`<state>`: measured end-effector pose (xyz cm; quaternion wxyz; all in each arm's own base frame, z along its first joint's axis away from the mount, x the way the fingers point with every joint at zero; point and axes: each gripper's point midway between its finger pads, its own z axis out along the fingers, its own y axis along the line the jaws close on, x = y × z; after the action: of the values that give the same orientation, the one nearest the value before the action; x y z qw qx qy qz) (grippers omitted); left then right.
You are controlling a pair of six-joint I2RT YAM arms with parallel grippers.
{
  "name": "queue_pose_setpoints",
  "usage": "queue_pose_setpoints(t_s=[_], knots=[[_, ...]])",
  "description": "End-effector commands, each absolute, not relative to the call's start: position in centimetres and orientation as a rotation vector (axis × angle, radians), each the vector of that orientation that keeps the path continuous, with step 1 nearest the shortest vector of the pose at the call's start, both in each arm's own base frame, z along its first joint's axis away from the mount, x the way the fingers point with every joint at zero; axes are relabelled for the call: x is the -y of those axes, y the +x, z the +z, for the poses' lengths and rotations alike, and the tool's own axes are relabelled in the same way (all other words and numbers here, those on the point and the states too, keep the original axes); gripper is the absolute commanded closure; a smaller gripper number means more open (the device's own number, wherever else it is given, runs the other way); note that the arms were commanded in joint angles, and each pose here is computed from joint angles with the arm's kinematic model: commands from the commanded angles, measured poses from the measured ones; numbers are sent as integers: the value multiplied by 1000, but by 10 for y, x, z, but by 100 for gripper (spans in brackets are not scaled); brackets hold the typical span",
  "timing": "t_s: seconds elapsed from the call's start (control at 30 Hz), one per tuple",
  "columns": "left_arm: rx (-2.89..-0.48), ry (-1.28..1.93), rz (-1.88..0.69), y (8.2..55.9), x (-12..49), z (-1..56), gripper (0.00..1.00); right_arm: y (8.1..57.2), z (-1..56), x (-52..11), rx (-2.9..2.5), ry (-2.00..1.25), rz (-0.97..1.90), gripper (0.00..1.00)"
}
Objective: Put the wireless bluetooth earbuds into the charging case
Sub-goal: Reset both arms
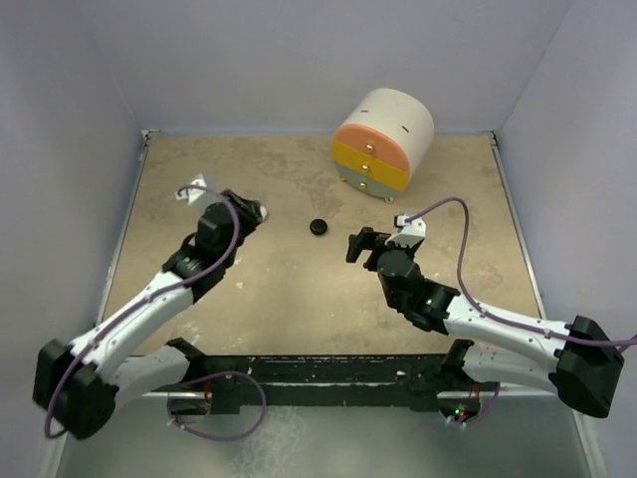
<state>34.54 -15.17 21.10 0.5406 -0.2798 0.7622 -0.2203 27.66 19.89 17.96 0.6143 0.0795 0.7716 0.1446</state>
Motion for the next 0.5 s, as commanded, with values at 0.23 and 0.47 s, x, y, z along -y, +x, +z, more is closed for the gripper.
queue_pose_setpoints(t_s=[0.23,0.47], knots=[[-1768,-699,-344,256,65,215,61,272,207,-167,-1707,367,359,0],[-1700,-726,-371,239,49,221,34,267,200,-162,-1715,375,371,0]])
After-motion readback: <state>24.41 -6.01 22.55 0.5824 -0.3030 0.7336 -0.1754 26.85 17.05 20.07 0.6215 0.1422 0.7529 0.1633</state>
